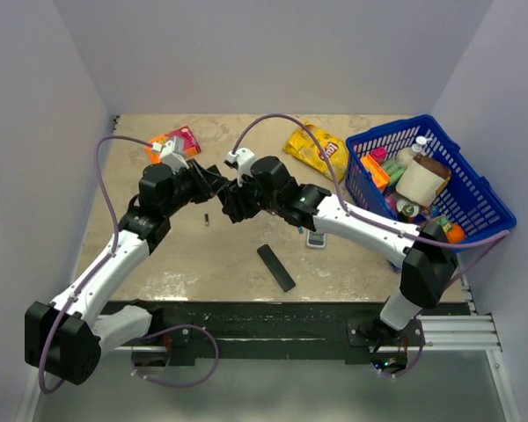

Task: Load the batteries into the remote control
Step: Remove the battery cover from the remote control, then place the battery cover at the center of the board.

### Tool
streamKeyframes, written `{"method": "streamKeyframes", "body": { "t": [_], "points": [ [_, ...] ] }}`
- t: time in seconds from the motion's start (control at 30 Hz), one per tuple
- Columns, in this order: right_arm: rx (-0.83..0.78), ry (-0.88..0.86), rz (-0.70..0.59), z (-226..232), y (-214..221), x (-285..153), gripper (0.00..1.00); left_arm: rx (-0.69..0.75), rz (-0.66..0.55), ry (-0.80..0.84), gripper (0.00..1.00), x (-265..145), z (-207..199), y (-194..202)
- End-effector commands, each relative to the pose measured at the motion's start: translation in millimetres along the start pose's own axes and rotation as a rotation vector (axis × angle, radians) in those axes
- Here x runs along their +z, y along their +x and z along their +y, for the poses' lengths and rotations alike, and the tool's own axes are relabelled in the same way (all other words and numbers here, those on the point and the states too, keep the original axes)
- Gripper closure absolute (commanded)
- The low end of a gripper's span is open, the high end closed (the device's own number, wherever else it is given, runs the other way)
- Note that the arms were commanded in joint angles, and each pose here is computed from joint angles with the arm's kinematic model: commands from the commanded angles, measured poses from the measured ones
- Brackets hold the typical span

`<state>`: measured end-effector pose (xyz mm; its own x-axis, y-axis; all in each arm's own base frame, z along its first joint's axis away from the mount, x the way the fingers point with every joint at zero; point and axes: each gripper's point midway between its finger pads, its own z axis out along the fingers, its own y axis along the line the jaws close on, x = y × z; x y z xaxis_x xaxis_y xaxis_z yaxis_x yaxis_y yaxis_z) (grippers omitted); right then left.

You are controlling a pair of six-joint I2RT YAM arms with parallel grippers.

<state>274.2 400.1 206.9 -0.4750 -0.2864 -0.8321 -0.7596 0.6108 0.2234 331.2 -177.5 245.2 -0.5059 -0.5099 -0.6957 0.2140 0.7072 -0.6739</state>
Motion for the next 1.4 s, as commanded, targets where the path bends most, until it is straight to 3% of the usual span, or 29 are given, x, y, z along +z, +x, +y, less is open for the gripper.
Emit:
{"method": "streamKeyframes", "body": {
  "t": [0.0,0.43,0.67,1.03,1.37],
  "points": [
    [-0.035,-0.022,0.207,3,64,-20,0.77,0.077,-0.364,-0.019,1.0,-6,-15,-107],
    [-0.064,-0.037,0.249,2,84,-34,0.78,0.072,-0.498,-0.081,1.0,-25,-7,-134],
    [-0.067,-0.03,0.274,1,89,-41,0.78,0.142,-0.548,-0.073,1.0,-35,-12,-143],
    [-0.053,0.036,0.299,-4,64,-27,0.79,0.19,-0.481,-0.063,1.0,-27,-9,-129],
    [-0.036,0.242,0.453,-61,106,3,0.78,0.213,-0.409,-0.138,1.0,-54,22,-86]
  ]
}}
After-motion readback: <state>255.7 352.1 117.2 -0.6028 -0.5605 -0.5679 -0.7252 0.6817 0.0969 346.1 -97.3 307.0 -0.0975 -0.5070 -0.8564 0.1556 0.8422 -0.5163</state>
